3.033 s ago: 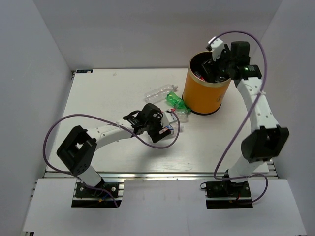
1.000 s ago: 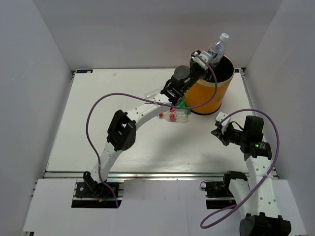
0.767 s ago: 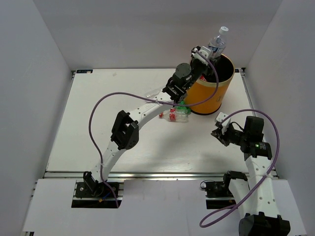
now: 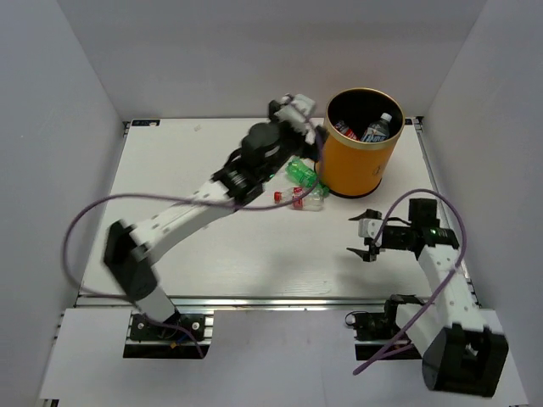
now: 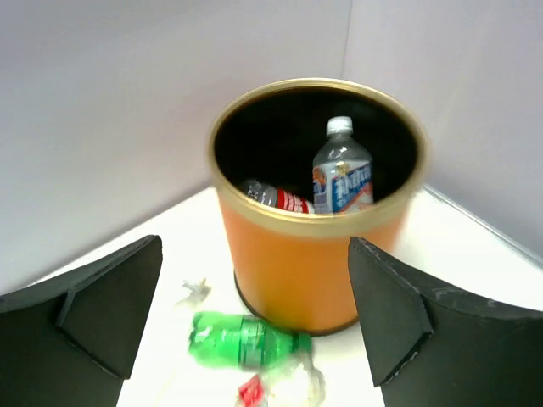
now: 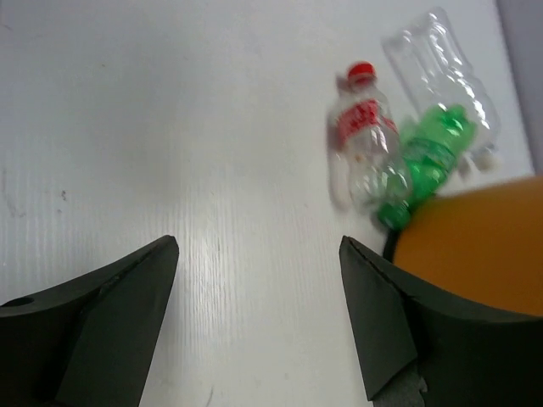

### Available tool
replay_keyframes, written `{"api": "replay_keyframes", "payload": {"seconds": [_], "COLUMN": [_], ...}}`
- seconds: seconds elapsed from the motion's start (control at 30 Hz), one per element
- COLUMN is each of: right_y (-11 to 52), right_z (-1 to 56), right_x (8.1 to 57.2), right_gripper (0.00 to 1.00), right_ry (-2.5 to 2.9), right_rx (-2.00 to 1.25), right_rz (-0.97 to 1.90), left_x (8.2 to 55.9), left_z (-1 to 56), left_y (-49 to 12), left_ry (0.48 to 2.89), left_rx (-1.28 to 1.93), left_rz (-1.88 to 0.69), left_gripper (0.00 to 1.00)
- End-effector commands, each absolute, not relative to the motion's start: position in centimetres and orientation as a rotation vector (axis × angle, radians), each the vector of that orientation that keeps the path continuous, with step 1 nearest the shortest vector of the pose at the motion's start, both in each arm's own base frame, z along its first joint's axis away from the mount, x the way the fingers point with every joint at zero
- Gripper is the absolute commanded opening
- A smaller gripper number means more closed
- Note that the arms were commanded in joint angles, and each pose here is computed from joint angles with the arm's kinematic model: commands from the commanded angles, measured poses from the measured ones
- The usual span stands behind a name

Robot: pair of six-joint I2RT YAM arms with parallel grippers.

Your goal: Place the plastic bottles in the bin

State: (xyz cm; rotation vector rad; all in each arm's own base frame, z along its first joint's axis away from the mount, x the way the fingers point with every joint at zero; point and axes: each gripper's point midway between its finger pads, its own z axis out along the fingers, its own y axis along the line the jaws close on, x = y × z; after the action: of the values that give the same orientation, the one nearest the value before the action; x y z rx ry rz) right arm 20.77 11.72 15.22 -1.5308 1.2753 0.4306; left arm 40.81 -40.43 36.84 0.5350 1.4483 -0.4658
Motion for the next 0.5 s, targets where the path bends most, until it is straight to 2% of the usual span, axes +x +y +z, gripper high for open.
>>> {"api": "replay_keyframes", "payload": {"seconds": [0.0, 0.13, 0.17, 0.23, 0.27, 0.3, 0.47], "right_y": [14.5, 16.0, 16.8, 18.6, 18.8, 20.1, 23.8], "right_z": [16.3, 15.0, 15.0, 13.3, 13.7, 13.3, 14.3], "right_x": [21.7, 24.9, 26.0, 25.4, 27.2, 27.4, 30.9], "right_gripper": [0.82, 0.79, 0.79, 0.79, 0.80, 0.80, 0.86], "right_ry": [0.984, 1.069, 1.083, 1.133, 1.135, 1.224, 1.304], "right_rx": [-1.646, -1.730, -1.737, -1.780, -1.778, -1.754, -1.736], "right_rz": [0.483, 0.486, 0.429, 0.413, 0.304, 0.378, 0.276], "left_x": [34.9, 31.0, 30.4, 29.2, 28.7, 28.1, 26.0], "left_z": [38.0, 32.8, 29.6, 29.0, 28.3, 26.9, 25.4], "left_y": [-33.3, -27.6, -26.2, -24.3, -23.8, -23.1, -19.4], "left_ry": [1.486, 1.610, 1.682, 1.699, 1.723, 1.779, 1.836], "left_rx": [0.469, 0.489, 0.511, 0.518, 0.533, 0.569, 0.564], "left_rz": [-0.468, -0.385, -0.328, -0.294, -0.282, -0.250, -0.191], "left_gripper": [1.00, 1.00, 1.00, 1.00, 1.00, 1.00, 1.00]}}
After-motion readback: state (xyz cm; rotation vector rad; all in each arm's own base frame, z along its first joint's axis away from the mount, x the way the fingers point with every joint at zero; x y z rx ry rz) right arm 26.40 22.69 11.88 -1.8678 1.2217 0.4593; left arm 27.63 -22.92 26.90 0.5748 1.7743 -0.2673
